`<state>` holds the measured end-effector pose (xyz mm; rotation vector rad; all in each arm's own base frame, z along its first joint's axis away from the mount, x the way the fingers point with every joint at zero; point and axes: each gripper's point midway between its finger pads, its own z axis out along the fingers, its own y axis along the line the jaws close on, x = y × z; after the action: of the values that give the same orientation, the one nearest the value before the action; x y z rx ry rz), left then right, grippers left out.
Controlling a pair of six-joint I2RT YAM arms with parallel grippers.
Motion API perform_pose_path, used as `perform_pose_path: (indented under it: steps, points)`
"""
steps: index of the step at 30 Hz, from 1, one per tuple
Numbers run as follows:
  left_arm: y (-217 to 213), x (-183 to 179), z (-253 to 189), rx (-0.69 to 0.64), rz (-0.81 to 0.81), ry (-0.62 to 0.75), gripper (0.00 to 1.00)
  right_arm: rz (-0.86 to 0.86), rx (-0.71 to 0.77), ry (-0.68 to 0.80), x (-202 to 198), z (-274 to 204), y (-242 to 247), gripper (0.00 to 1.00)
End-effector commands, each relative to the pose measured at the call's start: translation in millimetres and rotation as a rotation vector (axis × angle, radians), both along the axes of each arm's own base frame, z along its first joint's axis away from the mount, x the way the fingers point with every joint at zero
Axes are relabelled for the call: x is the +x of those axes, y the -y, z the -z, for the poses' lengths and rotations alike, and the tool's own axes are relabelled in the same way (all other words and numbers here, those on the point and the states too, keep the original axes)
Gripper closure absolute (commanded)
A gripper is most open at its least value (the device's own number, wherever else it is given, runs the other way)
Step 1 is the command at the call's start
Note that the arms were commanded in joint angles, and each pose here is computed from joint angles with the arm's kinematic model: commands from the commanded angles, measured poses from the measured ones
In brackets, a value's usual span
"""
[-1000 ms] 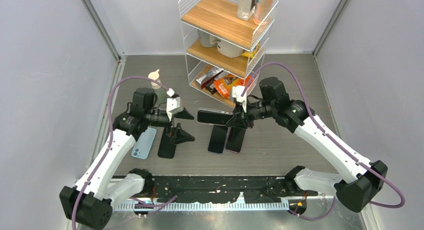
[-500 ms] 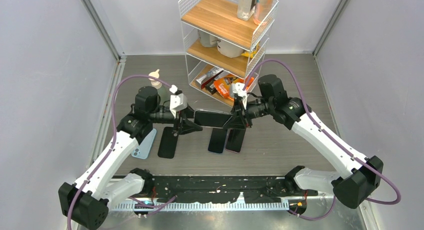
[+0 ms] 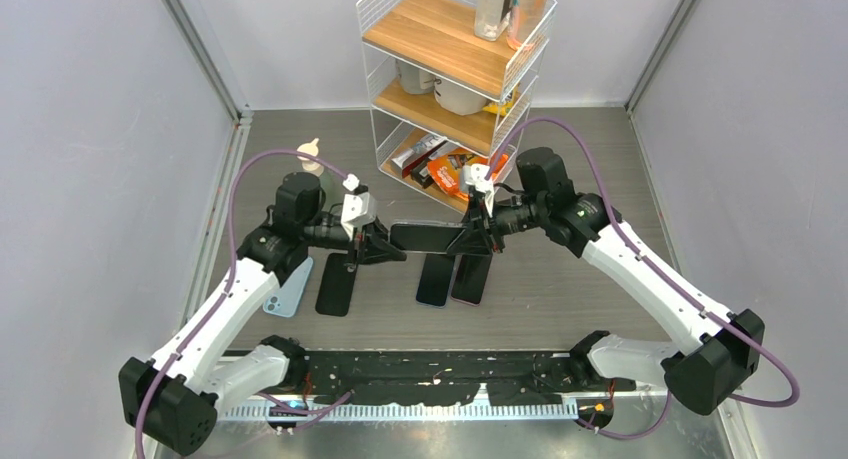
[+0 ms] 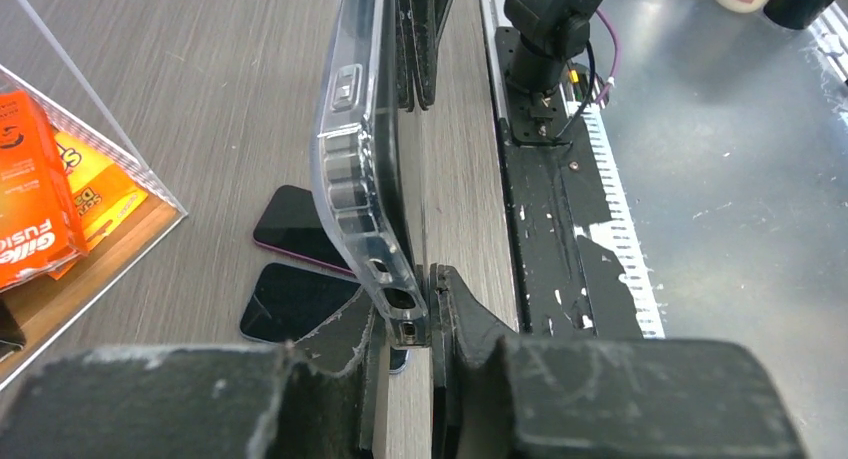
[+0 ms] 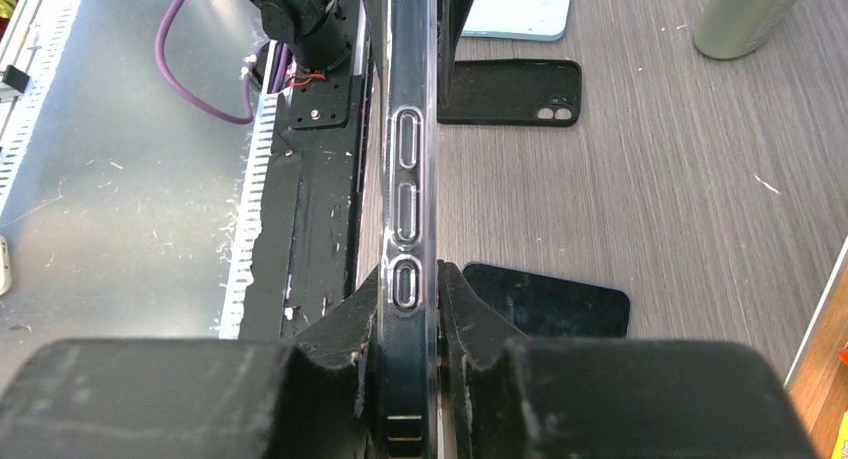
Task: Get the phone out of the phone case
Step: Remove the phone case from the phone.
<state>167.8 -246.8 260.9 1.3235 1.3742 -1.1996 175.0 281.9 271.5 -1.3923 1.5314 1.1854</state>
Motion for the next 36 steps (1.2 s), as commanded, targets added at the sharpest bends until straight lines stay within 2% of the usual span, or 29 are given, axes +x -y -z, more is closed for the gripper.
perform_pose_path:
  steps: [1, 9, 19, 26, 36]
  points:
    - [2, 3, 3, 0.027, 0.06, 0.17, 1.0, -0.087, 0.108, 0.038, -11, -39, -9, 0.94]
    - [-4, -2, 15, 0.133, 0.18, 0.382, 1.0, -0.136, 0.108, 0.012, -20, -30, -10, 0.94]
    - [-3, 7, 15, 0.235, 0.265, 0.57, 1.0, -0.21, 0.073, -0.014, -37, -15, -14, 0.94]
    - [-3, 14, 11, 0.3, 0.316, 0.678, 1.0, -0.263, 0.049, -0.031, -48, -6, -17, 0.94]
    - [-3, 28, 0, 0.342, 0.299, 0.784, 1.0, -0.328, 0.045, -0.072, -61, 1, -20, 0.94]
